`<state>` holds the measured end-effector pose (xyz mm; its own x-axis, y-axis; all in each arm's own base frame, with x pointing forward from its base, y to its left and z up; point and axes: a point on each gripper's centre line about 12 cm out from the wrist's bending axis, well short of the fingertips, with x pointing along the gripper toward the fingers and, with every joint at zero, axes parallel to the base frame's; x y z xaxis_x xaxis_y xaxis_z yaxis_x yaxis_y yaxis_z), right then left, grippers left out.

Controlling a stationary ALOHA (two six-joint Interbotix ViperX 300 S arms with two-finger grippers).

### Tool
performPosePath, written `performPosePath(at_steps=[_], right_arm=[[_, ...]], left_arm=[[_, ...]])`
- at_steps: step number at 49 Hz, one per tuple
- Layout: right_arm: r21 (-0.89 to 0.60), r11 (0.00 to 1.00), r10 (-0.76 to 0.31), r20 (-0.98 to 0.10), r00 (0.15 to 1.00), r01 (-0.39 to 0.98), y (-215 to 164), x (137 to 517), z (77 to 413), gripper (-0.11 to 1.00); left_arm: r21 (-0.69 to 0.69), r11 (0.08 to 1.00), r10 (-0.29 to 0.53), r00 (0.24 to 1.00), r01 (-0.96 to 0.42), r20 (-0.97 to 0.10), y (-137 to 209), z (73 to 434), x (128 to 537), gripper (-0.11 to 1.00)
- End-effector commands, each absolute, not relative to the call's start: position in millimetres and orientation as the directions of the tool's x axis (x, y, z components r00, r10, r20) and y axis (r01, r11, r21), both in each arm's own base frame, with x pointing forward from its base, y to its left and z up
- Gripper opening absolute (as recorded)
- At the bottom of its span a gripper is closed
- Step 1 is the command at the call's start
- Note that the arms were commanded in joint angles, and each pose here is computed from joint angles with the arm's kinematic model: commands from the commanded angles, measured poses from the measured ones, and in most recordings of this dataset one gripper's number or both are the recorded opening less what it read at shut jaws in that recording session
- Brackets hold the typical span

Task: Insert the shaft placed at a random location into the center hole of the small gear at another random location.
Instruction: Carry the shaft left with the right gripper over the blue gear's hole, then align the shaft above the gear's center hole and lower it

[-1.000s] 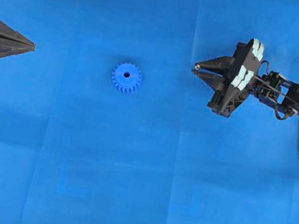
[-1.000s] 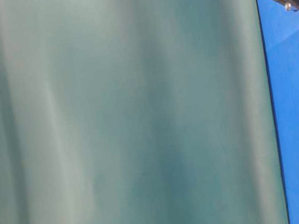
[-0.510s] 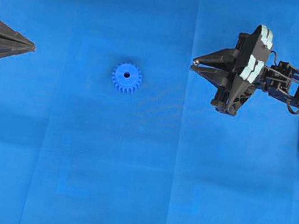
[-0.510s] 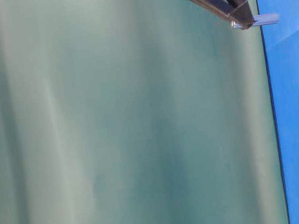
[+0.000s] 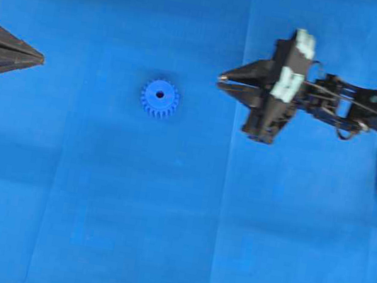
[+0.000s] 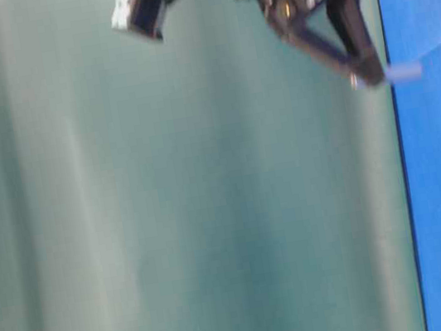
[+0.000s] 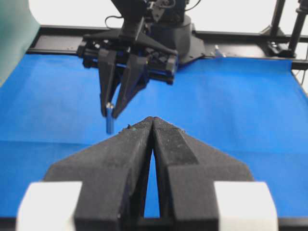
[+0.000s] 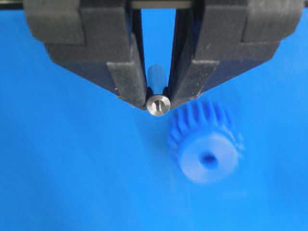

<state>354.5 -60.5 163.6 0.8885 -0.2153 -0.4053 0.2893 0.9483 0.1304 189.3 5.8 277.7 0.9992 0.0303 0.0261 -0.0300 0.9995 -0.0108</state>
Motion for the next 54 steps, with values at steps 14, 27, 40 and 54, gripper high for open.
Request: performPosePath(at_steps=[14, 27, 40, 54], right_arm=[[0.137, 0.961, -0.174, -0.372, 0.912, 0.239, -55, 419, 182, 0.04], [0.142, 0.968, -0.141, -0.366, 0.920, 0.205, -44, 446, 186, 0.04], [0.141, 0.968, -0.139, -0.377, 0.916, 0.205, -44, 446, 183, 0.04], [0.137, 0.969, -0.139, -0.394, 0.909, 0.208, -44, 443, 174, 0.04]], left_arm=[[-0.011, 0.999, 0.033, 0.999, -0.033, 0.038, 6, 282, 191, 0.00], [-0.009, 0.999, 0.033, 0.999, -0.033, 0.040, 6, 282, 191, 0.00], [-0.009, 0.999, 0.033, 0.999, -0.033, 0.038, 6, 282, 190, 0.00], [-0.009, 0.999, 0.033, 0.999, -0.033, 0.038, 6, 282, 190, 0.00]])
